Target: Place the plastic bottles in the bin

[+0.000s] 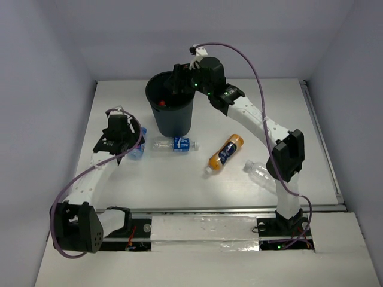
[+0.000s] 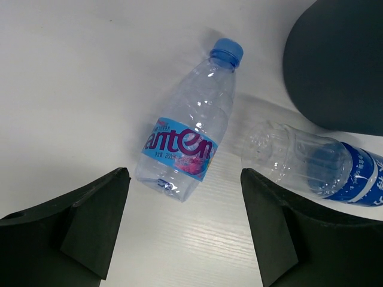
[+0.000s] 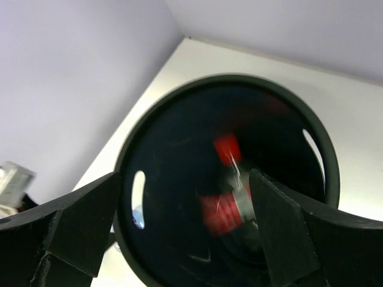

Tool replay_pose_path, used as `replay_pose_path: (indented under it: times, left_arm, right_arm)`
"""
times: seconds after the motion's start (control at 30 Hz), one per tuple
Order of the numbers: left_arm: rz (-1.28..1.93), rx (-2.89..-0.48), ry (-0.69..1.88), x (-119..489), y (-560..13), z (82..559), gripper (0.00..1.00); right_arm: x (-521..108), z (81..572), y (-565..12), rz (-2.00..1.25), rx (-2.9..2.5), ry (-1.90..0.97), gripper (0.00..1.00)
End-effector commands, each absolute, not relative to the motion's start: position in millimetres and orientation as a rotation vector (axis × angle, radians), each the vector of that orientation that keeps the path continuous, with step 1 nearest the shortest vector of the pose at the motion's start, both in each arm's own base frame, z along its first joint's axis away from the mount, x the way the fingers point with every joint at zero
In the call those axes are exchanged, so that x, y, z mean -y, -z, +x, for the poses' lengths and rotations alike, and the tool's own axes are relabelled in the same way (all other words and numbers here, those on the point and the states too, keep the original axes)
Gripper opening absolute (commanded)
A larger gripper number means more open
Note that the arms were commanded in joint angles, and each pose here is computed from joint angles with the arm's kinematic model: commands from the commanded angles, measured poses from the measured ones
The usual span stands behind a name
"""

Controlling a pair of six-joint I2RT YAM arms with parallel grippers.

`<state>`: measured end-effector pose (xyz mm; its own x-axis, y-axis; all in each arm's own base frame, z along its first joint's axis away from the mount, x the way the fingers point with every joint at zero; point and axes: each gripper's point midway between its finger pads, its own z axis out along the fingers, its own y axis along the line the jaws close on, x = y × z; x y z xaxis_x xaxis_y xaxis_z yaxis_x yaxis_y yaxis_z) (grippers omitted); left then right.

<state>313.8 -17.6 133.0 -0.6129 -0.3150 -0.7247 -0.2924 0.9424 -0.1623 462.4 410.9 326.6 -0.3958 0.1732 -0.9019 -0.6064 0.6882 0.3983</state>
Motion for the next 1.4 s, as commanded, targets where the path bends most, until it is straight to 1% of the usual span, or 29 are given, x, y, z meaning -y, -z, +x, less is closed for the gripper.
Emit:
replay_pose_path:
  times: [0.0, 0.13, 0.17, 0.2, 0.27, 0.33, 0.4, 0.43, 0.47, 0.5, 0.6, 0.8, 0.87, 0.9, 0.97, 1.0, 1.1, 1.13, 1.2, 1.3, 1.33, 1.37]
  left_arm:
    - [-0.406, -2.217, 0.013, 13, -154, 330, 0.73]
    - [-0.405, -2.244, -0.012, 12, -148, 338, 0.73]
    - [-0.405, -2.235, -0.019, 11, -151, 342, 0.73]
    - [-0.405, -2.24, -0.026, 10, -150, 344, 0.73]
    - [-0.389, -2.267, -0.03, 12, -146, 353, 0.74]
    - [-0.382, -2.331, -0.048, 13, -127, 358, 0.74]
    - [-0.372, -2.367, -0.053, 15, -121, 361, 0.74]
    - [-0.368, -2.398, -0.056, 16, -111, 362, 0.74]
    - [-0.353, -2.414, -0.033, 20, -107, 362, 0.74]
    - [-0.344, -2.428, -0.026, 22, -103, 362, 0.75]
    - [-0.343, -2.465, -0.042, 21, -91, 362, 0.75]
    - [-0.342, -2.525, -0.077, 19, -69, 359, 0.74]
    - [-0.344, -2.553, -0.097, 17, -60, 357, 0.71]
    - [-0.346, -2.559, -0.107, 16, -57, 357, 0.67]
    - [-0.355, -2.569, -0.133, 13, -53, 356, 0.64]
    - [-0.358, -2.572, -0.14, 12, -51, 356, 0.59]
    - [-0.366, -2.567, -0.166, 9, -52, 355, 0.52]
    - [-0.373, -2.555, -0.18, 6, -56, 355, 0.45]
    - [-0.382, -2.531, -0.19, 4, -64, 356, 0.39]
    - [-0.401, -2.456, -0.202, -1, -88, 356, 0.37]
    - [-0.412, -2.413, -0.187, -2, -105, 354, 0.37]
    - [-0.415, -2.386, -0.169, -1, -114, 353, 0.37]
  right_arm:
    - [-415, 455, -384, -0.352, -1.646, -0.921, 0.94]
    - [-407, 433, -409, -0.356, -1.595, -0.954, 0.93]
    - [-397, 420, -433, -0.344, -1.548, -0.972, 0.9]
    - [-393, 415, -422, -0.339, -1.559, -0.976, 0.87]
    - [-385, 403, -432, -0.32, -1.516, -1.005, 0.81]
    - [-381, 379, -435, -0.326, -1.494, -1.042, 0.79]
    - [-375, 364, -444, -0.326, -1.474, -1.05, 0.81]
    - [-373, 363, -436, -0.327, -1.491, -1.047, 0.83]
    - [-374, 357, -435, -0.335, -1.491, -1.054, 0.85]
    - [-372, 353, -435, -0.336, -1.489, -1.057, 0.9]
    - [-368, 345, -434, -0.349, -1.484, -1.069, 0.94]
    - [-371, 336, -421, -0.369, -1.501, -1.094, 0.94]
    - [-369, 334, -421, -0.368, -1.498, -1.098, 0.94]
    - [-369, 333, -415, -0.367, -1.508, -1.097, 0.94]
    - [-367, 332, -413, -0.368, -1.512, -1.094, 0.94]
    - [-366, 330, -410, -0.367, -1.517, -1.092, 0.94]
    - [-362, 327, -409, -0.362, -1.514, -1.095, 0.94]
    - [-360, 324, -410, -0.36, -1.508, -1.098, 0.94]
    - [-356, 320, -412, -0.358, -1.504, -1.1, 0.94]
    - [-347, 313, -416, -0.348, -1.491, -1.09, 0.94]
    - [-341, 309, -423, -0.342, -1.476, -1.086, 0.94]
    - [-338, 307, -417, -0.341, -1.487, -1.079, 0.94]
